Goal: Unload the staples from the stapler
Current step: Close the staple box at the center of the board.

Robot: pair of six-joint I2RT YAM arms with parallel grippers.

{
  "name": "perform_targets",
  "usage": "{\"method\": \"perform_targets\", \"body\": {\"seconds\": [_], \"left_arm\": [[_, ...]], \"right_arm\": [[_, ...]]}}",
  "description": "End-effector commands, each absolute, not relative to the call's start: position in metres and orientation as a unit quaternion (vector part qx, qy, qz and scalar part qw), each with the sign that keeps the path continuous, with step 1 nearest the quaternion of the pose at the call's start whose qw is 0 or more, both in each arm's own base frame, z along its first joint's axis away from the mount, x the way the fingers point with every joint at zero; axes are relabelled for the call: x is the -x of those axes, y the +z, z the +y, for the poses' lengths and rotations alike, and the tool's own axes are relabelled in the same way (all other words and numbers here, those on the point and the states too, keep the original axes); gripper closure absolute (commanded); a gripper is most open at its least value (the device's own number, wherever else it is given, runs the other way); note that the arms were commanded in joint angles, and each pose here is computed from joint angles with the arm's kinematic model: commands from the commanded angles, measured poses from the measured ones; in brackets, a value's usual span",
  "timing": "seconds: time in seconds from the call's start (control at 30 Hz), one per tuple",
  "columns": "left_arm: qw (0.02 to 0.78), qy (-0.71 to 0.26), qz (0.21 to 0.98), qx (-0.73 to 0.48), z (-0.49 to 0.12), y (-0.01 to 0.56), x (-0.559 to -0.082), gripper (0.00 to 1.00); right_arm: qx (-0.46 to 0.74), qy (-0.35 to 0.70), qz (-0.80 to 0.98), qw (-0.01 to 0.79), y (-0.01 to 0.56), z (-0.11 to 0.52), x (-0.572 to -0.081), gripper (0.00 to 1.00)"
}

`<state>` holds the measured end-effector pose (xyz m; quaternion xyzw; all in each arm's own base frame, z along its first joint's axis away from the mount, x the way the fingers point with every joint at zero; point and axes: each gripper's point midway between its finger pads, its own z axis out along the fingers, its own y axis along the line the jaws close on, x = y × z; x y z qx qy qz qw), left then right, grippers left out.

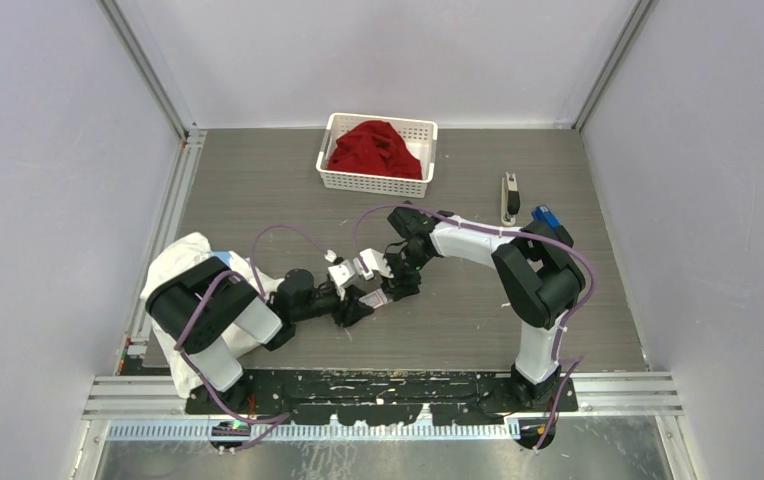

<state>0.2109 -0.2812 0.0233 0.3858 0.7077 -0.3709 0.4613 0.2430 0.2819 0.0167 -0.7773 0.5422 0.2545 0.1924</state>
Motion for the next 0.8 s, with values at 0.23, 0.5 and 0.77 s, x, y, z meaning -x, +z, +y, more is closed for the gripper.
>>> {"method": "perform_targets", "body": {"seconds": [0.23, 0.5, 0.77], "left_arm": [[0.391, -0.378, 0.726, -0.421, -0.286, -0.006, -0.190, 0.52], [0.385, -0.380, 0.726, -0.424, -0.287, -0.007, -0.189, 0.52], [0.372, -0.385, 0.728, -0.429, -0.289, -0.009, -0.187, 0.53]], "right_arm": [[0.810, 0.254, 0.500, 0.173, 0.004, 0.289, -0.223, 0.51], [0.821, 0.253, 0.483, 0.170, 0.004, 0.289, -0.218, 0.52], [0.833, 0.259, 0.458, 0.169, 0.009, 0.287, -0.212, 0.52]]}}
